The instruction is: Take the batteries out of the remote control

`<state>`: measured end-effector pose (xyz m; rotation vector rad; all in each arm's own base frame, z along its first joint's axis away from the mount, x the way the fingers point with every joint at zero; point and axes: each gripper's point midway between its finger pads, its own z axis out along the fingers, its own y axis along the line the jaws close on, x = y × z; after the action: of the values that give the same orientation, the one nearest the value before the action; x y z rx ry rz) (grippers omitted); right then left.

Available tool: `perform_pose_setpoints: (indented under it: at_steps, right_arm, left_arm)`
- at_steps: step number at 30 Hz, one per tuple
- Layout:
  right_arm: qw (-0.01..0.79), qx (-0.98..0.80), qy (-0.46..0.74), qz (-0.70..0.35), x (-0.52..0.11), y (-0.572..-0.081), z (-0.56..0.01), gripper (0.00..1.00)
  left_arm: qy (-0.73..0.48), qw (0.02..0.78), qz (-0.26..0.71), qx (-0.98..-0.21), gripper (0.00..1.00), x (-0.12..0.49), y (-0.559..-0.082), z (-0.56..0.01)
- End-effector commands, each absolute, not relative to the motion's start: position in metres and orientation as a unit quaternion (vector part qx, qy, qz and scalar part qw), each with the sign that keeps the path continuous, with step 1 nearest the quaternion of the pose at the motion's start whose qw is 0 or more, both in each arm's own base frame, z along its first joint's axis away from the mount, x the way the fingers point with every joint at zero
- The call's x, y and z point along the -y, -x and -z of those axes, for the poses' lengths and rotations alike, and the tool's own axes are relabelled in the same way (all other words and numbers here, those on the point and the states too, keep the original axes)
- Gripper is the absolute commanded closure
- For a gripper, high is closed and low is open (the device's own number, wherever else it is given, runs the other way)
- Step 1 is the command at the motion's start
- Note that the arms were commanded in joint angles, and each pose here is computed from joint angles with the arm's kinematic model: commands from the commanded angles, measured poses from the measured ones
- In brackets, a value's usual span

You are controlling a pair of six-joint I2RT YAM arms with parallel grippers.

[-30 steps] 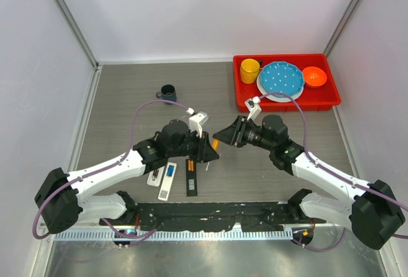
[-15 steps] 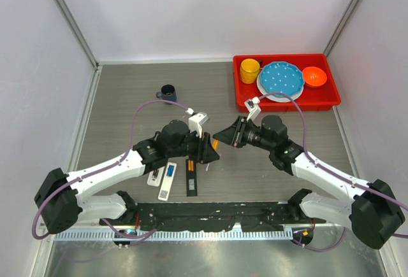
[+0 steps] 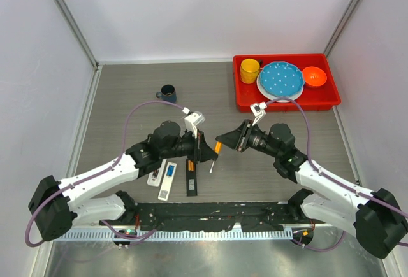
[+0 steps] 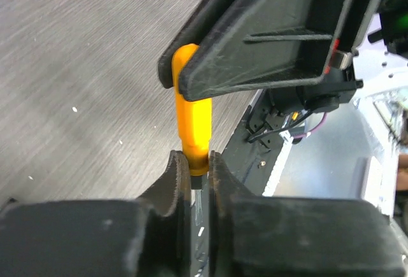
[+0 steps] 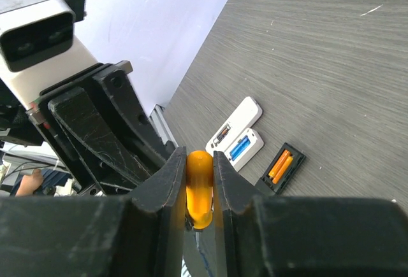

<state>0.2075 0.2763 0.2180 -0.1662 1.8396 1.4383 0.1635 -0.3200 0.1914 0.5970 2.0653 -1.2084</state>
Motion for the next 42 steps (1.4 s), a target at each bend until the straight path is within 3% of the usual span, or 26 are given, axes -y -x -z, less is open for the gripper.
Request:
perform_pose_setpoints:
  at_steps: [1,4,5,9,11,14,19,22,25,26,28,30,31,32,35,38,42]
  right_arm:
    - [0.425,-0.682,0.083,-0.590,-0.278,-0.206,-0.249,0.98]
    - [0.425,-0.689,0.087,-0.581,-0.277,-0.207,-0.248,0.93]
    - [0.423,-0.697,0.084,-0.574,-0.276,-0.207,-0.245,0.78]
    - [0.430,-0.706,0.087,-0.556,-0.272,-0.208,-0.244,0.50]
    - [0.428,-0.710,0.088,-0.553,-0.272,-0.209,-0.244,0.41]
    - [0.415,-0.711,0.097,-0.560,-0.276,-0.206,-0.242,0.38]
    - [0.392,-0.715,0.107,-0.569,-0.283,-0.204,-0.235,0.45]
    - [0.384,-0.711,0.109,-0.579,-0.286,-0.202,-0.238,0.56]
    - [0.381,-0.708,0.116,-0.583,-0.288,-0.200,-0.239,0.79]
    - [0.381,-0.708,0.116,-0.583,-0.287,-0.199,-0.239,0.93]
    - [0.384,-0.711,0.117,-0.578,-0.286,-0.200,-0.238,0.99]
    - [0.393,-0.717,0.113,-0.565,-0.282,-0.202,-0.235,0.98]
    - [0.397,-0.717,0.112,-0.561,-0.281,-0.203,-0.235,0.99]
    - [0.400,-0.724,0.107,-0.551,-0.278,-0.205,-0.232,0.99]
    - [0.412,-0.735,0.106,-0.528,-0.272,-0.207,-0.227,0.99]
    - [0.431,-0.759,0.087,-0.480,-0.258,-0.218,-0.216,0.99]
    - [0.450,-0.779,0.068,-0.432,-0.243,-0.228,-0.207,0.99]
  left_arm:
    - [-0.259,0.348,0.516,-0.738,1.00,0.335,-0.155,-0.224]
    - [-0.249,0.362,0.506,-0.742,1.00,0.331,-0.160,-0.225]
    - [-0.247,0.365,0.501,-0.744,1.00,0.329,-0.161,-0.223]
    - [-0.238,0.383,0.486,-0.749,1.00,0.321,-0.165,-0.224]
    - [-0.238,0.383,0.481,-0.752,1.00,0.318,-0.165,-0.224]
    - [-0.239,0.381,0.477,-0.755,1.00,0.318,-0.165,-0.222]
    - [-0.242,0.377,0.481,-0.753,1.00,0.320,-0.164,-0.223]
    - [-0.242,0.376,0.481,-0.754,1.00,0.320,-0.164,-0.223]
    - [-0.240,0.377,0.479,-0.755,1.00,0.319,-0.165,-0.221]
    - [-0.240,0.376,0.479,-0.756,1.00,0.319,-0.164,-0.221]
    - [-0.237,0.379,0.475,-0.758,1.00,0.318,-0.166,-0.220]
    - [-0.234,0.379,0.471,-0.762,0.88,0.317,-0.167,-0.219]
    - [-0.233,0.377,0.467,-0.765,0.79,0.315,-0.167,-0.216]
    - [-0.228,0.380,0.464,-0.767,0.63,0.314,-0.168,-0.216]
    - [-0.202,0.381,0.436,-0.790,0.41,0.305,-0.175,-0.204]
    - [-0.172,0.363,0.405,-0.821,0.30,0.293,-0.177,-0.184]
    - [-0.108,0.331,0.327,-0.879,0.24,0.266,-0.181,-0.141]
